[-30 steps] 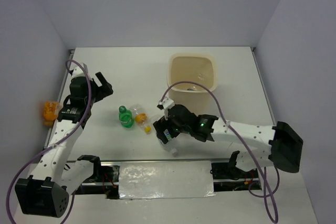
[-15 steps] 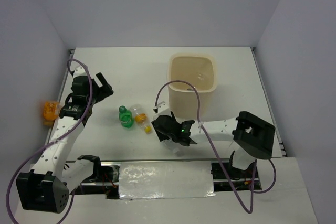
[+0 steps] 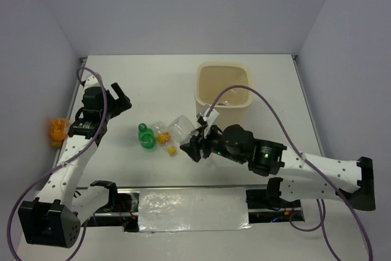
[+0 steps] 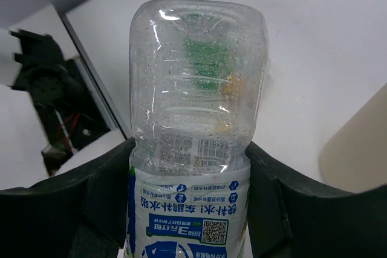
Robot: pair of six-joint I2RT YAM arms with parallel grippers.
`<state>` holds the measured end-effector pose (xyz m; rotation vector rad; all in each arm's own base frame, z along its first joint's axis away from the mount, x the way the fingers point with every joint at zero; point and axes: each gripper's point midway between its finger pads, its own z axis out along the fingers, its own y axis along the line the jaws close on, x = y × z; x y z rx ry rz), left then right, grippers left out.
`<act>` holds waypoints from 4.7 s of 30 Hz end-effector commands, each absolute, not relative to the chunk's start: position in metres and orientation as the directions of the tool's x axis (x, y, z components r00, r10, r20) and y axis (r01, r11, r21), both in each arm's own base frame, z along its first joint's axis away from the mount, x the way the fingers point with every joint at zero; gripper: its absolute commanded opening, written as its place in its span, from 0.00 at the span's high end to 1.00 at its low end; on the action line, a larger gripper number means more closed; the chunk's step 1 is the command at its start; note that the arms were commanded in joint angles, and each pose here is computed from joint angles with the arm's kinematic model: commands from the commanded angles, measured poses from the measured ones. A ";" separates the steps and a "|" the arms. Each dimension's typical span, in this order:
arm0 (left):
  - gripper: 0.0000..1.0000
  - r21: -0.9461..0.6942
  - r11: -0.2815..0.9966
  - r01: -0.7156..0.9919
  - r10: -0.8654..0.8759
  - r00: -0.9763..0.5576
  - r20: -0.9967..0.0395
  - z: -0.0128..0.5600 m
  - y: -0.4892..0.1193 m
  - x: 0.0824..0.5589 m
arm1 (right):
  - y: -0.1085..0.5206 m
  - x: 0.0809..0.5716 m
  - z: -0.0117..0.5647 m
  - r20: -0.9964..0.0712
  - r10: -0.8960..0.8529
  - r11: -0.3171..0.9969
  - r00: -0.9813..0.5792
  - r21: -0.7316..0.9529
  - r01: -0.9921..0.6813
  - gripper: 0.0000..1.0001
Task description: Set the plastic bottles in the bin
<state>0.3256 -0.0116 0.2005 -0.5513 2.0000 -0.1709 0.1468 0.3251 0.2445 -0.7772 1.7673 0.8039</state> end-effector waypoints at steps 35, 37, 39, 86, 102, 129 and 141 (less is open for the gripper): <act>0.00 -0.353 0.873 -0.335 -0.466 -0.365 -0.806 0.210 -0.006 0.322 | 0.250 0.311 0.364 -0.956 -0.285 0.654 0.067 -0.245 -0.716 0.00; 0.01 -0.361 0.863 -0.354 -0.481 -0.356 -0.801 0.208 -0.004 0.320 | 0.258 0.296 0.367 -0.954 -0.278 0.603 0.110 -0.263 -0.753 0.00; 0.01 -0.393 0.844 -0.365 -0.514 -0.346 -0.785 0.205 -0.006 0.319 | 0.280 0.276 0.368 -0.958 -0.250 0.531 0.139 -0.256 -0.808 0.00; 0.01 -0.409 0.826 -0.388 -0.542 -0.346 -0.766 0.186 -0.006 0.304 | 0.468 0.214 0.324 -0.989 -0.106 0.372 -0.105 0.059 -0.926 0.77; 0.01 -0.453 0.869 -0.197 -0.492 -0.438 -0.753 0.185 -0.041 0.319 | 0.198 0.313 0.439 -0.984 0.168 0.900 0.057 0.129 -0.417 0.74; 0.01 -0.460 0.880 0.115 -0.204 -0.784 -0.586 0.076 -0.173 0.304 | 0.072 0.304 0.352 -0.925 0.374 0.927 -0.073 0.369 0.071 0.00; 0.41 -0.501 0.859 0.108 -0.212 -0.815 -0.539 0.067 -0.192 0.317 | 0.029 0.273 0.293 -0.873 0.485 0.860 -0.056 0.465 0.210 0.00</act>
